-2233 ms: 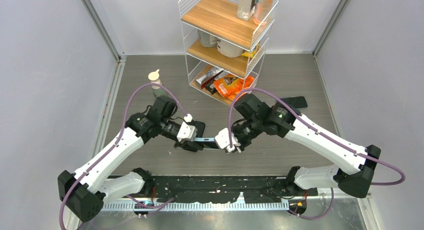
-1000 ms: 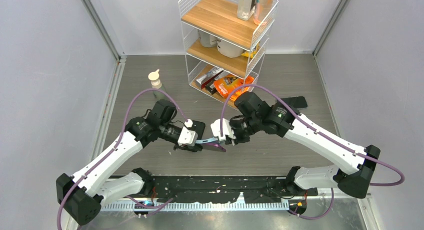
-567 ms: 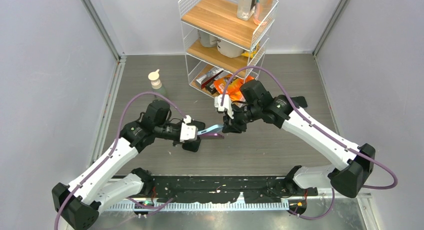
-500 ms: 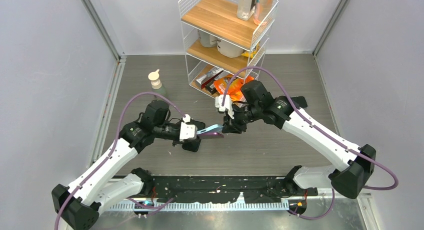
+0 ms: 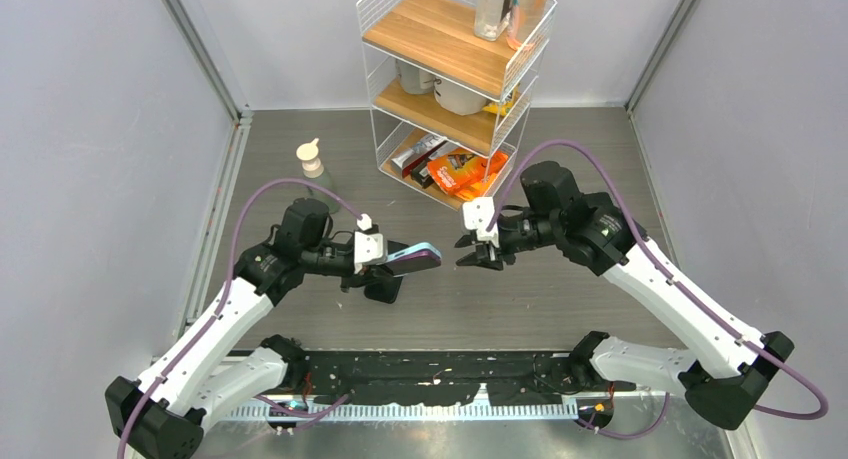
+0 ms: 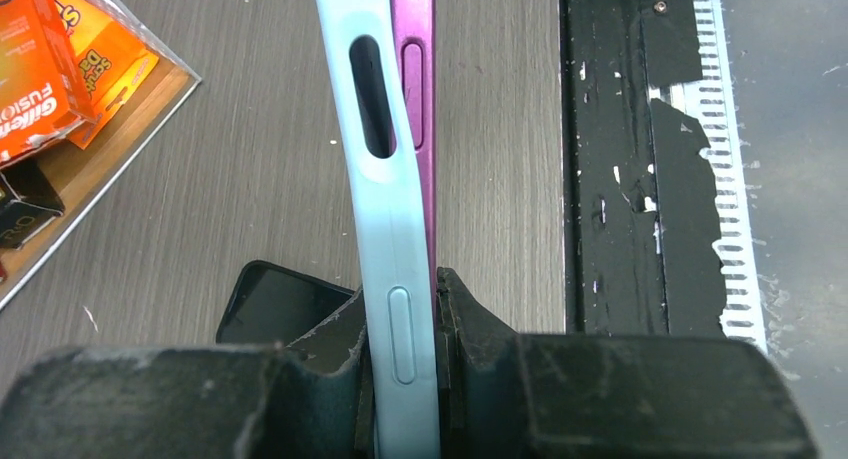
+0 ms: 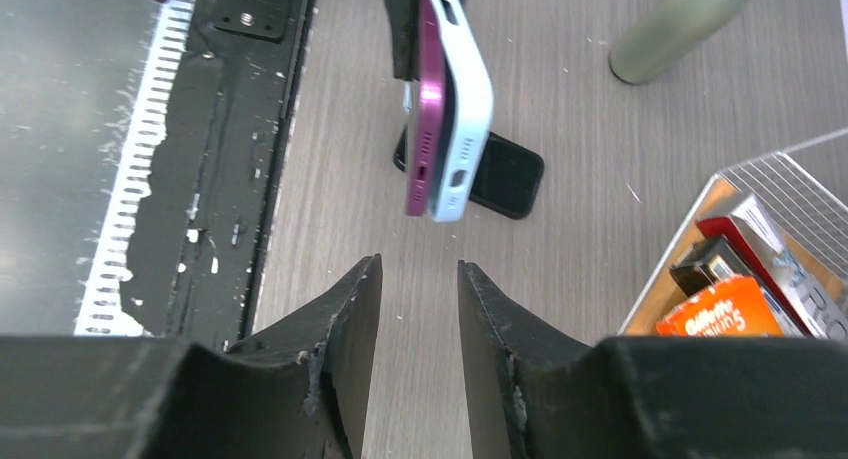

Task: Take the phone out of the phone case
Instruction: Remove the phone case from the phone.

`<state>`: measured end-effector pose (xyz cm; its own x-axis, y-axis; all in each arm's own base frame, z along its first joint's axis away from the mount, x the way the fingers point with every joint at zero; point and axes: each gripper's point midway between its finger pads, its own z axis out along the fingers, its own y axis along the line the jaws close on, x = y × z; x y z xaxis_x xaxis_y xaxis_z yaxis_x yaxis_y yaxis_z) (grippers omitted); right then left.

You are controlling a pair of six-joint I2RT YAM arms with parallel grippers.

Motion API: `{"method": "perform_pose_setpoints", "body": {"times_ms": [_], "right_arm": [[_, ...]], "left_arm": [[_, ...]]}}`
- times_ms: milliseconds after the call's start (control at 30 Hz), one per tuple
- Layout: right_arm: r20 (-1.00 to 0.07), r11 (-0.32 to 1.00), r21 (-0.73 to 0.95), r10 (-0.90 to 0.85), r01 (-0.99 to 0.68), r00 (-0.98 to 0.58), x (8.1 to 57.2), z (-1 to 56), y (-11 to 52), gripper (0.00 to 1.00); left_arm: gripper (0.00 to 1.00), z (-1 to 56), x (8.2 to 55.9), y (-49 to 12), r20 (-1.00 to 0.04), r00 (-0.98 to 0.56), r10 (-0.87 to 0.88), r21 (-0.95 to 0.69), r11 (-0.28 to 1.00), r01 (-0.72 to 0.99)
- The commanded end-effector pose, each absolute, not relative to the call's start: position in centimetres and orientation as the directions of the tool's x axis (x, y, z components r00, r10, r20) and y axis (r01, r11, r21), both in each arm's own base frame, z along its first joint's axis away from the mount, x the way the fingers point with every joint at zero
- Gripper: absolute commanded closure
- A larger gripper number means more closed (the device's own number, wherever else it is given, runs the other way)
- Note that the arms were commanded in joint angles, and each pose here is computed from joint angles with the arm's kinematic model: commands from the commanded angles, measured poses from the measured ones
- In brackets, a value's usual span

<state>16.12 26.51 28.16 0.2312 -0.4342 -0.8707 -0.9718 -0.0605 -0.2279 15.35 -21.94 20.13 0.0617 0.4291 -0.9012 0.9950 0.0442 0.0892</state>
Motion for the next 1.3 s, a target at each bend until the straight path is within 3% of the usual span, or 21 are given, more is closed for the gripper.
{"method": "perform_pose_setpoints", "body": {"times_ms": [0, 1267], "right_arm": [[-0.893, -0.171, -0.245, -0.342, -0.954, 0.291, 13.8, 30.1, 26.9, 0.62], [-0.942, -0.209, -0.117, -0.286, -0.971, 0.175, 14.8, 29.2, 30.2, 0.60]], "left_arm": [[1.00, 22.9, 15.6, -22.9, -0.934, 0.116, 0.338, 0.134, 0.032, 0.990], [1.00, 24.0, 15.7, -23.8, -0.960, 0.072, 0.272, 0.086, 0.041, 0.995]]}}
